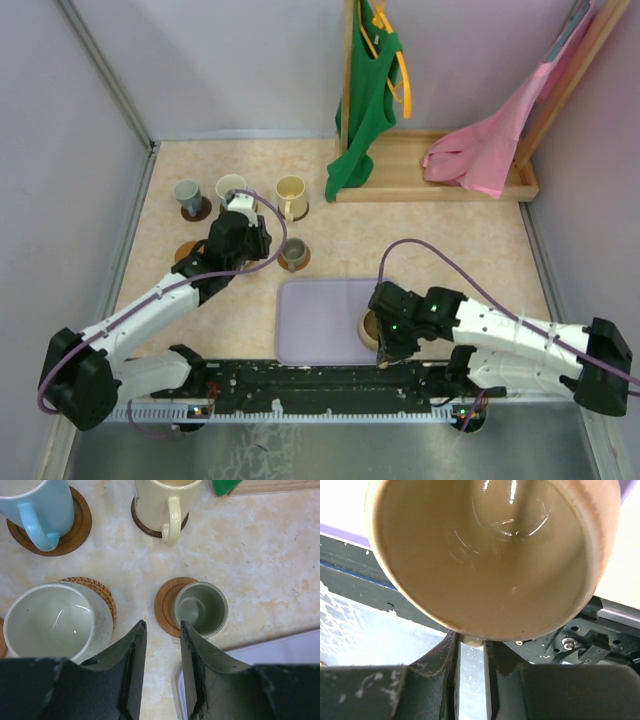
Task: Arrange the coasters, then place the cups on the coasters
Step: Move the cup to the tray.
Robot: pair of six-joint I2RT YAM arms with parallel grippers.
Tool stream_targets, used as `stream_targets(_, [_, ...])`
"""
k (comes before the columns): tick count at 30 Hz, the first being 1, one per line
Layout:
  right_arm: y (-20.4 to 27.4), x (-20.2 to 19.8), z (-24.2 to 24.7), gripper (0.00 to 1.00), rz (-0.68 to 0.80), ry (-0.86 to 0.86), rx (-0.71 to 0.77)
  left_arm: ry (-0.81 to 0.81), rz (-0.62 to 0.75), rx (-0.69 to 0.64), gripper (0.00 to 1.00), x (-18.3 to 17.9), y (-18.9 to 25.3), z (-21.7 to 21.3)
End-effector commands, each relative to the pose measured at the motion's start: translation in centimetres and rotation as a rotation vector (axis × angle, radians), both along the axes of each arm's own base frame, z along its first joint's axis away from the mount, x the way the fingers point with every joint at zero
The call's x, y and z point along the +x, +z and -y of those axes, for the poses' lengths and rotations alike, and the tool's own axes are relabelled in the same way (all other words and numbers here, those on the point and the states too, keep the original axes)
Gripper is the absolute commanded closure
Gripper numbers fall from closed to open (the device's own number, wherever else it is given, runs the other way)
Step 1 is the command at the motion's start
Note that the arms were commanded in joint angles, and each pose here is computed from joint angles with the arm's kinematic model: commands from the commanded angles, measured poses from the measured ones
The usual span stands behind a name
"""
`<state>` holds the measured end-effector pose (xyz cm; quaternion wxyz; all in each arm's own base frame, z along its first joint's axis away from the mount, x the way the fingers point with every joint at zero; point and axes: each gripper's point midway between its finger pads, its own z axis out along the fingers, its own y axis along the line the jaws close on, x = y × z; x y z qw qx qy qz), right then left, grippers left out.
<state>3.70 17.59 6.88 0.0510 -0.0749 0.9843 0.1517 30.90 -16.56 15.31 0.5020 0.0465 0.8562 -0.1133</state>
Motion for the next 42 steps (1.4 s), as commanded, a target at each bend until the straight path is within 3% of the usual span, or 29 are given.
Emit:
stream_targets(1, [0.2, 1.3, -0.8, 0.91, 0.062, -0.007, 0.015, -0.014, 0.018, -0.018, 0.61, -0.4, 0.8, 0.2])
stream_targets(7, [0.7, 2.0, -1.5, 1.00, 0.090, 0.001, 0.024, -0.011, 0.016, -0.022, 0.61, -0.6, 0.8, 0.1])
stream_targets(42, [4.3, 7.6, -9.7, 1.00, 0.190, 0.025, 0.120, 0.001, 0.025, -0.025, 0.61, -1.2, 1.2, -0.5])
